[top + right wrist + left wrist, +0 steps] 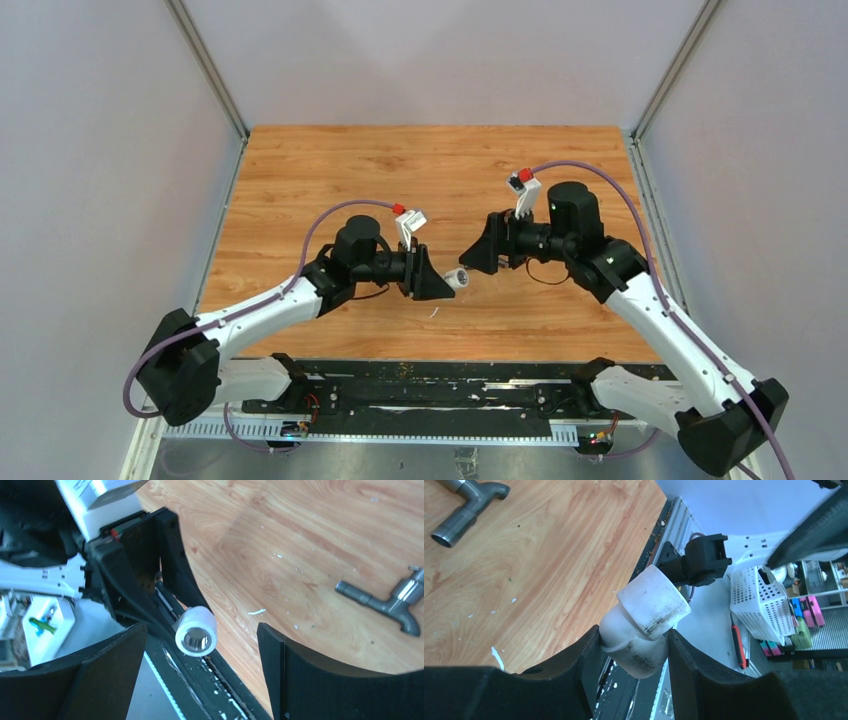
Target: Install the water faucets
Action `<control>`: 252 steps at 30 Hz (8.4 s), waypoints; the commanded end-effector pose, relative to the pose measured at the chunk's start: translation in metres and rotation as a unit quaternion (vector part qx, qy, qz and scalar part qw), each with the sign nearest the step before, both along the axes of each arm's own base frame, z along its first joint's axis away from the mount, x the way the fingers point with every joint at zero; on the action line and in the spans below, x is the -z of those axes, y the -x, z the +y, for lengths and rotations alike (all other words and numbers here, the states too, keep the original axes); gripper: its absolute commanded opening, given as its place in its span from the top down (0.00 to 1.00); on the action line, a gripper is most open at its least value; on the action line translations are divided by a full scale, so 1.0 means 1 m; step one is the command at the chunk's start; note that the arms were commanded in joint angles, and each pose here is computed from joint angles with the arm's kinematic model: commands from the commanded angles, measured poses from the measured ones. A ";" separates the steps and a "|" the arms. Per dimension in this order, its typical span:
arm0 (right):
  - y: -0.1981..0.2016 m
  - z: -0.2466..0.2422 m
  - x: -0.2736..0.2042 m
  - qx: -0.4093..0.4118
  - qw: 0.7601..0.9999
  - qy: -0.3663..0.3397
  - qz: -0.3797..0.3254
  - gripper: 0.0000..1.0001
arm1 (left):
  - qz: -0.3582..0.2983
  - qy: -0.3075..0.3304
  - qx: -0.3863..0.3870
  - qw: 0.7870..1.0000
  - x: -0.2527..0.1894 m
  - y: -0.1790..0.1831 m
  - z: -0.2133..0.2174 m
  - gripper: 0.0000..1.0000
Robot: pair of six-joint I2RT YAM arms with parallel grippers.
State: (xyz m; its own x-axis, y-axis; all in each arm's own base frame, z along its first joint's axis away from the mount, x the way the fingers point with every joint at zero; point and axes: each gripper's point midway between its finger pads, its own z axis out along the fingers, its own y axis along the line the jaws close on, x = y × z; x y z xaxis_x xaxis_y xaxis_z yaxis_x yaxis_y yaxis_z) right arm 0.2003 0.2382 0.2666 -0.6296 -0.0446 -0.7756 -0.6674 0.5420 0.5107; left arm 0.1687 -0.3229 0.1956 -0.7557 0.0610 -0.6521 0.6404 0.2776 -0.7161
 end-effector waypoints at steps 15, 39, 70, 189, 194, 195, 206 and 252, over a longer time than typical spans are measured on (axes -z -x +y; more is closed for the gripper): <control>0.014 0.022 0.032 0.024 0.979 0.084 0.185 0.27 | -0.073 0.026 -0.005 0.997 -0.020 -0.028 -0.018 1.00; 0.009 0.037 0.029 -0.022 0.982 0.076 0.172 1.00 | -0.142 0.030 -0.002 0.989 -0.031 -0.026 -0.009 0.73; 0.078 0.054 -0.013 -0.424 0.882 0.110 -0.173 1.00 | -0.185 0.091 0.131 0.970 -0.052 0.047 0.015 0.09; -0.184 0.010 -0.042 0.187 0.763 0.368 -0.498 1.00 | -0.450 0.210 -0.212 0.842 -0.105 0.006 0.096 1.00; -0.131 0.066 -0.116 0.053 0.646 0.303 -0.699 1.00 | -0.451 0.222 -0.175 0.846 -0.102 0.013 0.085 1.00; -0.118 0.073 -0.128 0.031 0.625 0.287 -0.726 1.00 | -0.449 0.223 -0.174 0.847 -0.101 0.013 0.084 1.00; 0.026 0.145 -0.179 -0.198 0.412 0.120 -0.881 1.00 | -0.448 0.260 -0.189 0.834 -0.106 0.020 0.093 1.00; 0.098 0.175 -0.159 -0.305 0.350 -0.009 -0.886 1.00 | -0.477 0.278 -0.263 0.792 -0.142 0.003 0.111 1.00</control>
State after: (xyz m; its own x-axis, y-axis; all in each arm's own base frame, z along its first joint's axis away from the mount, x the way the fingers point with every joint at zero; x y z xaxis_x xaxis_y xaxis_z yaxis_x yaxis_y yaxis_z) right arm 0.1134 0.4188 0.4135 0.9690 0.2376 0.0672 0.0729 -0.0152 -0.9972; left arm 0.1724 -0.2206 0.3049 0.2070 -0.5378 -0.8172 0.8617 0.4958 -0.1080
